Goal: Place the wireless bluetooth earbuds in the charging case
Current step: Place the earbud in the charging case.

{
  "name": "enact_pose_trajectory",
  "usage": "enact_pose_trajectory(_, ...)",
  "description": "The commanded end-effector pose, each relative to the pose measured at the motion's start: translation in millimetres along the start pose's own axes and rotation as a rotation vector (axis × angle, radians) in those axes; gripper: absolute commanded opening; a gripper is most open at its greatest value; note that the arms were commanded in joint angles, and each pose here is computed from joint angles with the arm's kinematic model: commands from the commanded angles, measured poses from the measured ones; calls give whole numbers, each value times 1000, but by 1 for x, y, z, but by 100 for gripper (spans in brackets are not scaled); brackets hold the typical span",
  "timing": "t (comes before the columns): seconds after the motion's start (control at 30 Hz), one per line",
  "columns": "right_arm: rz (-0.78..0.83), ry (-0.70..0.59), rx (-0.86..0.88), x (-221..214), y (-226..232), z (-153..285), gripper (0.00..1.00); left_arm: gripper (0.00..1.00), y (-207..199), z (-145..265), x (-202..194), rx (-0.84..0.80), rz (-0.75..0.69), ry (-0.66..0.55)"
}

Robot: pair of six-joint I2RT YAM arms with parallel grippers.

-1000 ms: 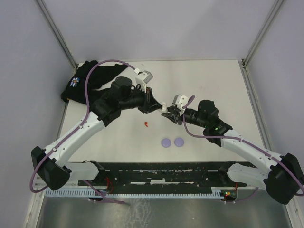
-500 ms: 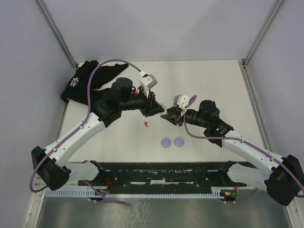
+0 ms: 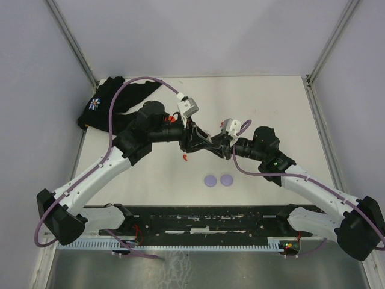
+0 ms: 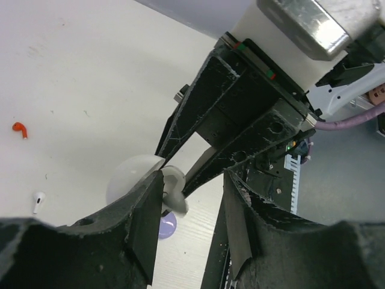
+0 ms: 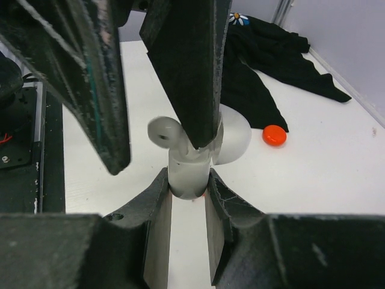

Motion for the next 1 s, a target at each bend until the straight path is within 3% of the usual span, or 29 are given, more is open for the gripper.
enact_pose_trajectory(0.0,25,-72,-39,17,-11,-1,2,53,-23,3,11,-110,-61,-47)
enact_pose_trajectory(0.23,-6,-57,-64,10,-17,0,2,58,-22,3,16,-95,-47,-77)
enact_pose_trajectory(0.47,-30,-29,-107,-1,-24,1,2,59,-5,11,25,88,35,-98)
enact_pose_trajectory(0.73,-45,-59,-105,1,-25,-2,2,62,3,21,26,190,88,-137)
enact_pose_trajectory(0.97,-54,-79,-93,5,-24,-3,2,63,7,16,31,191,125,-158)
Point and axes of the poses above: each gripper's point midway between its finger pads, its own z axis back along the fingers, its own y axis along the line the jaws close on, x = y × z, the point moved 3 cm from there along z, back along the fingers, and after that the axes turned 13 degrees about z, right-handed, at the moved point
